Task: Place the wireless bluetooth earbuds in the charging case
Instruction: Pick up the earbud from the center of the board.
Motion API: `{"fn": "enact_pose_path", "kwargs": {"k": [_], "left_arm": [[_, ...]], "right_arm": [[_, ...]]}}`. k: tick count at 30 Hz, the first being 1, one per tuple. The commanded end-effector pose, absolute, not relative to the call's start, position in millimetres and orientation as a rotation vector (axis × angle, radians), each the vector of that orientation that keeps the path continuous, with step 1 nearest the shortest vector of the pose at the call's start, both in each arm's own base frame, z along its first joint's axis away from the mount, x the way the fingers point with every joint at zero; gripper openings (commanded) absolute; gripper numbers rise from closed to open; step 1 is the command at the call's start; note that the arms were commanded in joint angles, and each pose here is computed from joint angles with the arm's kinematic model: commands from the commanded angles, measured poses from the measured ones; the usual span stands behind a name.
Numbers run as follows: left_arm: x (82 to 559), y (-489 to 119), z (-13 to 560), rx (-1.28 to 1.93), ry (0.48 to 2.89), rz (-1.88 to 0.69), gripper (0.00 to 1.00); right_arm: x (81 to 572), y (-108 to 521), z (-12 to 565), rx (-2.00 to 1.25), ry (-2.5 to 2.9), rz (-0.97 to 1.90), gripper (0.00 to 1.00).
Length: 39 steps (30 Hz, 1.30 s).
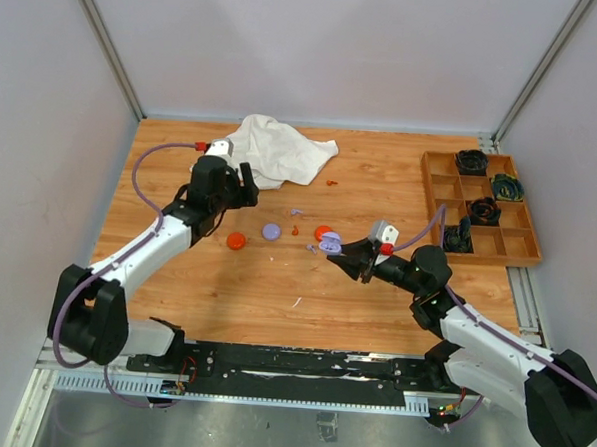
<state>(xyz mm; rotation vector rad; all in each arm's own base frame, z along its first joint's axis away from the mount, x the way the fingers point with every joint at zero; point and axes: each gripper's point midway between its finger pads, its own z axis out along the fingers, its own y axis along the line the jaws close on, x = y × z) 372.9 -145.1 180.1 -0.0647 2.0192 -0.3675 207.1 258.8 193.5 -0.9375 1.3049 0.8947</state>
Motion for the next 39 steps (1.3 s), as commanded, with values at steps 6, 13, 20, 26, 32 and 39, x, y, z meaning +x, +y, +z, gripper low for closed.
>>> {"fn": "enact_pose_path", "kwargs": {"k": [6, 13, 20, 26, 32, 39], "left_arm": [[404.3, -65.0, 121.3, -0.293, 2.272, -0.010, 0.70], [411.0, -36.0, 88.5, -0.344, 2.400, 0.098, 0.62], [418.2, -27.6, 60.7, -0.331, 2.498, 0.153, 0.54], [416.3, -14.8, 46.3, -0.328, 2.555, 0.196, 0.47], [413.5, -19.2, 31.8, -0.300, 2.609, 0.173, 0.44], [413.1, -23.4, 22.3, -0.283, 2.645, 0.151, 0.41]], "right_arm": [[208.8, 255.6, 199.8, -0.941, 1.259, 0.836, 0.01], [209.2, 255.0, 198.3, -0.945, 1.259, 0.825, 0.02], [208.7, 254.5, 198.4, -0.948, 1.256, 0.822, 0.02], [208.6, 255.2, 197.9, -0.952, 1.256, 0.825, 0.02], [208.7, 255.4, 198.2, -0.953, 1.254, 0.826, 0.01], [208.5, 255.6, 197.9, -0.954, 1.256, 0.827, 0.02]]}}
